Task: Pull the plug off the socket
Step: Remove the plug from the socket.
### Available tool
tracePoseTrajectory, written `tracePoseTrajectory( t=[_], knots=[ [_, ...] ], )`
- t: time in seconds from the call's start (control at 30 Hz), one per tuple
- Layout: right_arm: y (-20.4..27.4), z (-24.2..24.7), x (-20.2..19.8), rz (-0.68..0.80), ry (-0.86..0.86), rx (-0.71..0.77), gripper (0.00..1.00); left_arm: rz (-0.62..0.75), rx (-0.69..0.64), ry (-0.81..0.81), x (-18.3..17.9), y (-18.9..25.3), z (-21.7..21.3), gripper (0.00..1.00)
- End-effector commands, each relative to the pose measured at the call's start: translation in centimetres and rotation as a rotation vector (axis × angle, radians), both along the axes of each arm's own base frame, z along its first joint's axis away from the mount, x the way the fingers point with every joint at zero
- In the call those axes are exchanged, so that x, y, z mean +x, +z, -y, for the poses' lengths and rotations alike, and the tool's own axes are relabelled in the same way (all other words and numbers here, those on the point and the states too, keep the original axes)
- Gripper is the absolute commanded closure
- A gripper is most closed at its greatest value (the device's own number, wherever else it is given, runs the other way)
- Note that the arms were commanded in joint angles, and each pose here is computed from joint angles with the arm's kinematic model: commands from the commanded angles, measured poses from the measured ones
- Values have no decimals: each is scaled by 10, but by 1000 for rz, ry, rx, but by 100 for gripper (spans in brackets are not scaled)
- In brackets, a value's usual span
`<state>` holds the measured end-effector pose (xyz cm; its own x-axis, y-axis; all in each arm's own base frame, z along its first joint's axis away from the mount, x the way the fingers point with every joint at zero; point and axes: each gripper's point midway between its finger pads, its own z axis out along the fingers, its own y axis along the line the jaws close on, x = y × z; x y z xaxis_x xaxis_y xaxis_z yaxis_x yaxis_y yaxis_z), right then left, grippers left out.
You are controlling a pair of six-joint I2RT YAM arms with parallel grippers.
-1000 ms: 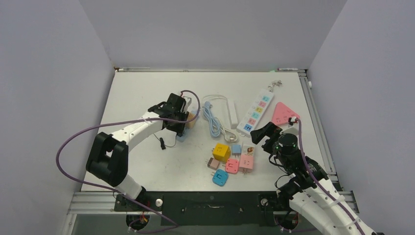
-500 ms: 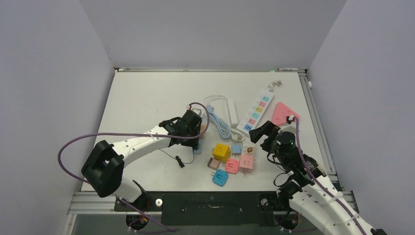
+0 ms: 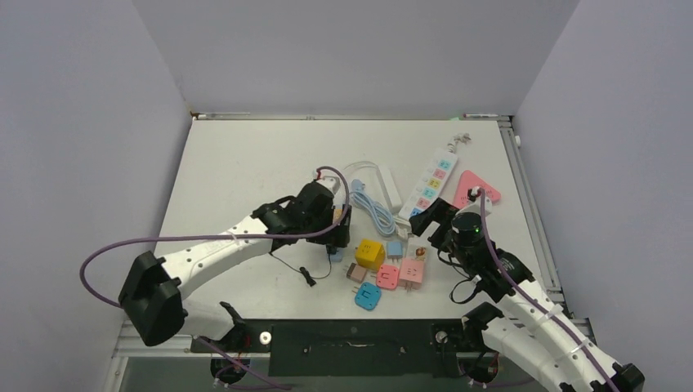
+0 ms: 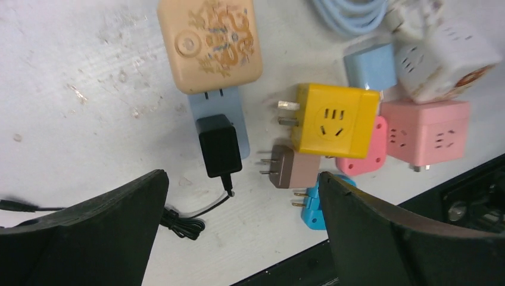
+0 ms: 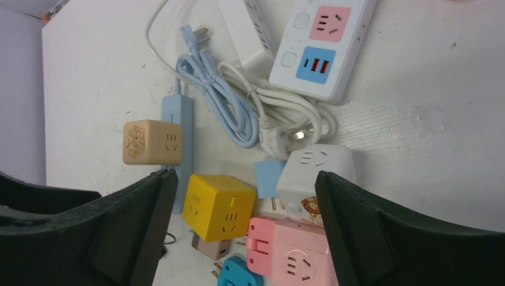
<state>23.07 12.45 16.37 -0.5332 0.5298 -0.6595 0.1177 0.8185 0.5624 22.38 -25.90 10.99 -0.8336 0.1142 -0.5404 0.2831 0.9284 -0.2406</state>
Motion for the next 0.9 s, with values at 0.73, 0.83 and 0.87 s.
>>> tracePoseTrajectory(
  t=[0.73, 0.83, 0.87],
  knots=[
    [-12, -208, 36, -39, 182, -334, 10, 333, -147, 346, 128, 105, -174, 3],
    [-32, -225, 44, -73, 200, -403, 10, 350, -136, 349, 126, 107, -177, 3],
    [-37, -228, 47, -83, 197, -429, 10, 350, -134, 349, 125, 107, -178, 3]
  ],
)
